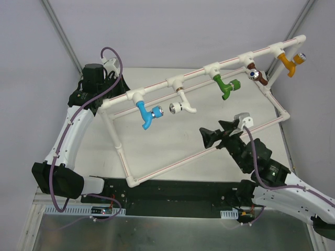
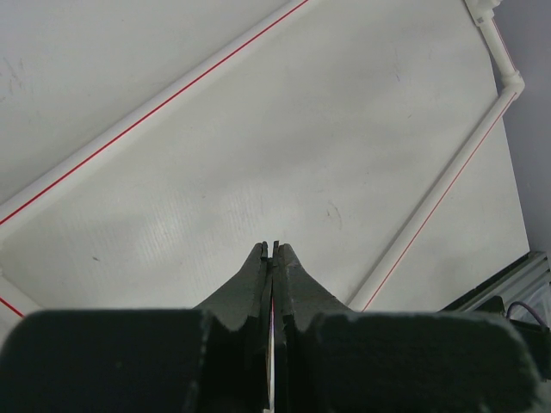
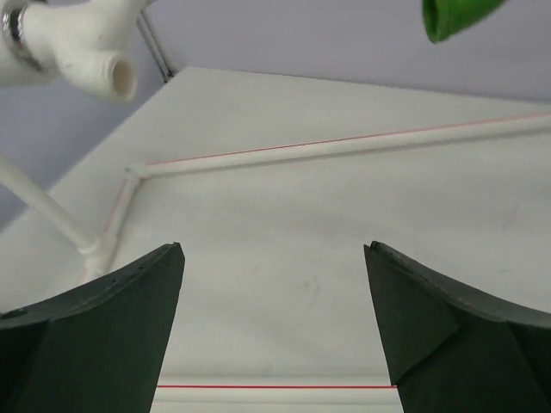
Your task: Install the water faucets
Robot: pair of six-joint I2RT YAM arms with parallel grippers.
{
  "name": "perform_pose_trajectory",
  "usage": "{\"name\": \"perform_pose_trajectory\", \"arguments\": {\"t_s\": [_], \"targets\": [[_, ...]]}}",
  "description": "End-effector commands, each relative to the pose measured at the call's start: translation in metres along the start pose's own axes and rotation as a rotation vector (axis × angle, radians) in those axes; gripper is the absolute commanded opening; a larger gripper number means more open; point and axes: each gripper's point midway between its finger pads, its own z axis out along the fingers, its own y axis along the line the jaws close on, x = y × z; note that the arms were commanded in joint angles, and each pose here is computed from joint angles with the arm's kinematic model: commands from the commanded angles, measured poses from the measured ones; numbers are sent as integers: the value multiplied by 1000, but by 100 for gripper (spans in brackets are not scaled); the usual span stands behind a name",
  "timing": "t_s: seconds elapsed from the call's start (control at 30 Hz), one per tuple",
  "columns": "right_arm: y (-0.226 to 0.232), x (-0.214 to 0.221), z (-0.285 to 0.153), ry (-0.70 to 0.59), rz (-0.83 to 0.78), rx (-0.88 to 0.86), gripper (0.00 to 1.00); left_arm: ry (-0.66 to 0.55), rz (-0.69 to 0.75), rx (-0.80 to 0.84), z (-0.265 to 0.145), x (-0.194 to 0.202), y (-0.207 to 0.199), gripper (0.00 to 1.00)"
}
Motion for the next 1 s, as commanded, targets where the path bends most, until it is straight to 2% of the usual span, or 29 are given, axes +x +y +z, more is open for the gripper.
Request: {"name": "perform_pose_trajectory", "arguments": {"t_s": [0.0, 0.13, 0.3, 0.5, 0.97], "targets": [[5, -4, -5, -44, -716, -214, 95, 161, -49, -62, 17, 49, 21, 0], [30, -14, -2, -188, -1050, -363, 96, 164, -52, -66, 19, 49, 22, 0], [57, -50, 9, -399, -1290, -357, 97, 164, -50, -72, 19, 49, 24, 0], [78, -88, 19, -503, -1380, -317, 96, 168, -51, -76, 20, 50, 25, 0], [111, -80, 49, -499, -1468, -389, 96, 164, -49, -75, 19, 49, 24, 0]]}}
